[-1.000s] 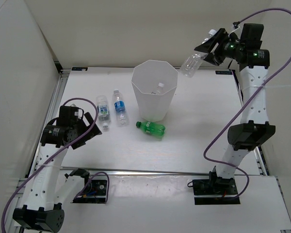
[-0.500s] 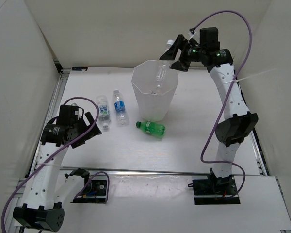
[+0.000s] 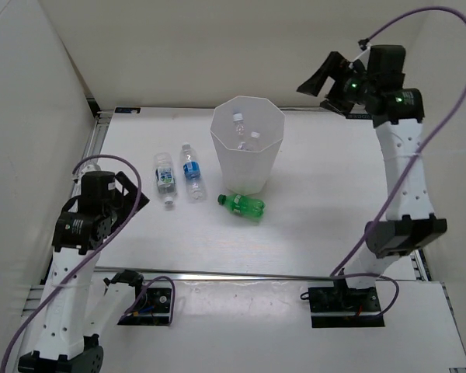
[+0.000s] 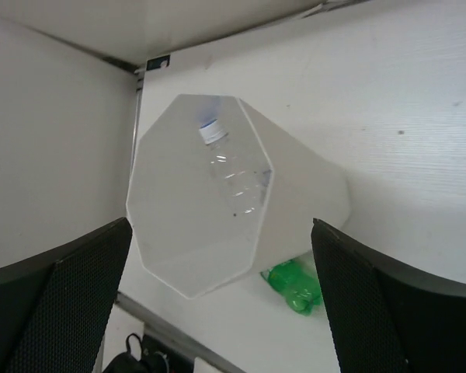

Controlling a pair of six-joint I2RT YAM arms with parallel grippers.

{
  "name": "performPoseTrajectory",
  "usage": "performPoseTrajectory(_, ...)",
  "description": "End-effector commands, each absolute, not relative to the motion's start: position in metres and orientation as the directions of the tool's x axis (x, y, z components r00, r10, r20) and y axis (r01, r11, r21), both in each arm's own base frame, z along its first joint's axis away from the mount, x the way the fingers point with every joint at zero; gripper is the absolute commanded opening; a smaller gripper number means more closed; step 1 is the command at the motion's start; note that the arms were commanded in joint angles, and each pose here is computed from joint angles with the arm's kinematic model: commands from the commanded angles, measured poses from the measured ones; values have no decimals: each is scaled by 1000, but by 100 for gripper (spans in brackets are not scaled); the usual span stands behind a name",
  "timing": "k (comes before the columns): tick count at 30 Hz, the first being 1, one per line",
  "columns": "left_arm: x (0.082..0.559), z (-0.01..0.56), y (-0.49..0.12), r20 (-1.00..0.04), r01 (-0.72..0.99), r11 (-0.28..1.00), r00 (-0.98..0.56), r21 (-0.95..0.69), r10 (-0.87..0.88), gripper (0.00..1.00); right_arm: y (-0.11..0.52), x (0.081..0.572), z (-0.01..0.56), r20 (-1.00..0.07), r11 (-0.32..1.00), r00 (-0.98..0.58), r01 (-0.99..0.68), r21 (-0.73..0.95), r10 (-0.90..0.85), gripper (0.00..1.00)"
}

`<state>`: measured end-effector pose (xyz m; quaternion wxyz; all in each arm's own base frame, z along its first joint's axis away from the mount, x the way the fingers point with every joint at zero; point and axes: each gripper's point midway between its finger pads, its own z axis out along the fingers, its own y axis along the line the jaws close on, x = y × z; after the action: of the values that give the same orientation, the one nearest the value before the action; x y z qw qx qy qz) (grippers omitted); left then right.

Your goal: Put the plastic bottles in the bin

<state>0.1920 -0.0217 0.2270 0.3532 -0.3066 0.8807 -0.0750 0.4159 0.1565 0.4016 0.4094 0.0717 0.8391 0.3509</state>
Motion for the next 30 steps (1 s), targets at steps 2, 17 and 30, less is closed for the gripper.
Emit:
performPoseTrajectory(2, 224, 258, -8, -639, -534, 687, -315, -492, -702, 100, 135, 382, 380, -646, 810, -675, -122, 574, 356, 100)
performPoseTrajectory(17, 357, 155, -18, -501, -579, 800, -652, -158, -570, 100, 133, 288, 310, -535, 809, -806, -127, 574, 253, 100)
performPoseTrajectory(30, 404, 105, -57, -390, -420, 877, -786, -234, -480, 97, 135, 271, 304, -533, 800, -815, -155, 580, 229, 100)
